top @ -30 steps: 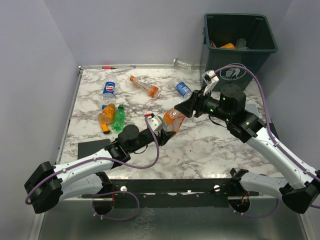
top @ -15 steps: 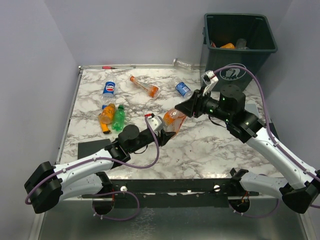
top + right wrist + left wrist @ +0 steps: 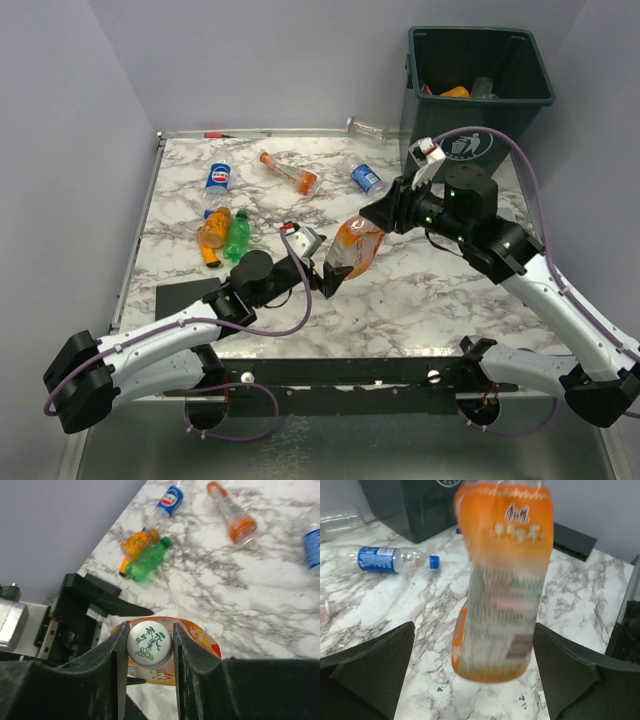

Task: Put the plastic bottles in the bin
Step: Place the plastic bottle in the trash bin.

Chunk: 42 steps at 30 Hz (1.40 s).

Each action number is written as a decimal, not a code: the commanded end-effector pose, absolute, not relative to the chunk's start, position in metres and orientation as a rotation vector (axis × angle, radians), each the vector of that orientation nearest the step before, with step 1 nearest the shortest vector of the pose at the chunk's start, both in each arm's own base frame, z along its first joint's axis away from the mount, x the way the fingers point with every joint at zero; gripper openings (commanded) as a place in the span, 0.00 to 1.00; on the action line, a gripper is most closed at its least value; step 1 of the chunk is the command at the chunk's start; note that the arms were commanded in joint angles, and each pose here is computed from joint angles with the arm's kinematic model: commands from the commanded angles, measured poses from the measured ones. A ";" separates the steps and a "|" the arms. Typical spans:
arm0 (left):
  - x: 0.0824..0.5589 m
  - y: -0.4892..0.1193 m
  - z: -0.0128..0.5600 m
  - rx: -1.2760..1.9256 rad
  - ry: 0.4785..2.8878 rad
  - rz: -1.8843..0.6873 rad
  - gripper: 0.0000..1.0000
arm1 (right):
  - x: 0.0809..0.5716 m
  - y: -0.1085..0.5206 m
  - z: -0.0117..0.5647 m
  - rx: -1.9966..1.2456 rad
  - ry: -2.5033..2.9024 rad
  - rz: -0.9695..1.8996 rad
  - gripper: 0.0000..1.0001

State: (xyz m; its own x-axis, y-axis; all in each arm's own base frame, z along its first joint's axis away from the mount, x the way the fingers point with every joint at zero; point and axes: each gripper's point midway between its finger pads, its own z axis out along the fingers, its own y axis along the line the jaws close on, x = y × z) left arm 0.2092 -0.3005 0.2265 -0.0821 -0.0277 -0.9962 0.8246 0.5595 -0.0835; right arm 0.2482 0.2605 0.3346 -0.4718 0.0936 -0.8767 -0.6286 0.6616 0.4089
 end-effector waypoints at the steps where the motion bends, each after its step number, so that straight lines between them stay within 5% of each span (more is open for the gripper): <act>1: 0.233 -0.268 0.264 0.469 1.469 -0.694 0.99 | 0.256 0.208 0.376 -0.358 1.819 0.611 0.01; 9: 0.265 -0.192 0.268 0.133 1.506 -0.356 0.99 | 0.268 0.131 0.455 -0.170 1.648 0.254 0.00; 30: 0.275 -0.193 0.248 0.159 1.604 -0.247 0.99 | 0.361 0.067 0.629 0.357 1.022 0.035 0.00; 42: 0.267 -0.183 0.273 0.094 1.533 -0.312 0.99 | 0.420 -0.013 0.644 0.562 0.803 0.057 0.00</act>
